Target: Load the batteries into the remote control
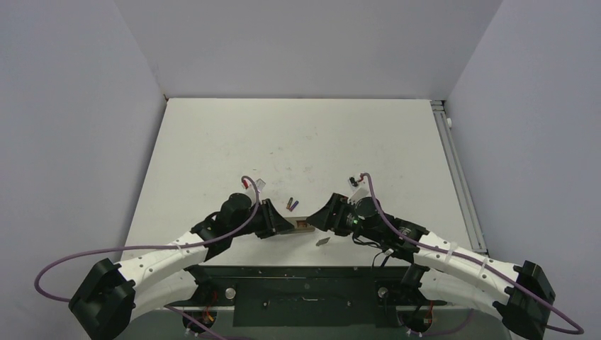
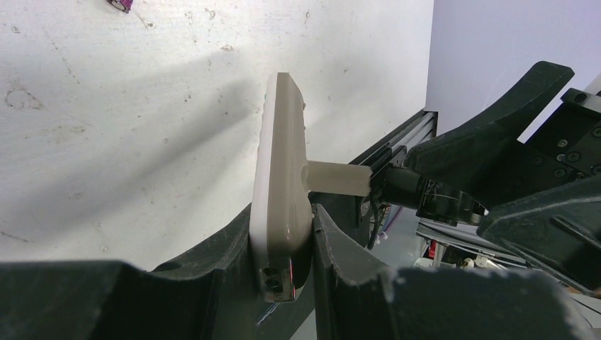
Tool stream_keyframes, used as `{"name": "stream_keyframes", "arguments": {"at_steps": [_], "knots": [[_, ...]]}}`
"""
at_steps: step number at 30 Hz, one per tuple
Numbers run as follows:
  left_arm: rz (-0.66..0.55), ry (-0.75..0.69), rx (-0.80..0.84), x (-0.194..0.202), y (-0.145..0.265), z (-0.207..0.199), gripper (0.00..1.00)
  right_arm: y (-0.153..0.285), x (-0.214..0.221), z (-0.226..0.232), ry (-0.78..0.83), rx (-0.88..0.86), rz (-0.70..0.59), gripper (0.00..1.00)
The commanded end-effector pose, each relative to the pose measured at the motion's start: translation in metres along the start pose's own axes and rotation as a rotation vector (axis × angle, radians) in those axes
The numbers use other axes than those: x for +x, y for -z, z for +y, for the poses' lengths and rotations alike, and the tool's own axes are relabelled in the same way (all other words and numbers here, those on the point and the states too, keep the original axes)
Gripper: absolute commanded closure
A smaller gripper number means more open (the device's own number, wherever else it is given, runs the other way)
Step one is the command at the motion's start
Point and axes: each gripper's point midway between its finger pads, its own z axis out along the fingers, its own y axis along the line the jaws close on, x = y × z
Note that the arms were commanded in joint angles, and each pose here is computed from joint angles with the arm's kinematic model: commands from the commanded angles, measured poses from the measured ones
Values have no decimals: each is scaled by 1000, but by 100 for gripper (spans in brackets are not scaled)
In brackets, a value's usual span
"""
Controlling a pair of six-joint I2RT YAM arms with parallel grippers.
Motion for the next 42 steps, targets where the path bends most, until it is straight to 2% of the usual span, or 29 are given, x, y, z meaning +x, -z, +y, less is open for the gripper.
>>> {"name": "stream_keyframes", "arguments": {"at_steps": [1, 16, 31, 42], "knots": [[-65, -41, 89, -23, -3, -32, 100, -6, -7, -11, 15, 21, -23, 42], [-100, -84, 38, -35, -3, -30, 100, -5, -12, -36, 10, 85, -19, 42], [-38, -72, 62, -16, 9, -26, 100, 15, -8, -72, 129, 292, 12, 44], [-11, -13, 95, -2, 10, -16, 100, 15, 21, -85, 243, 400, 82, 44]]}}
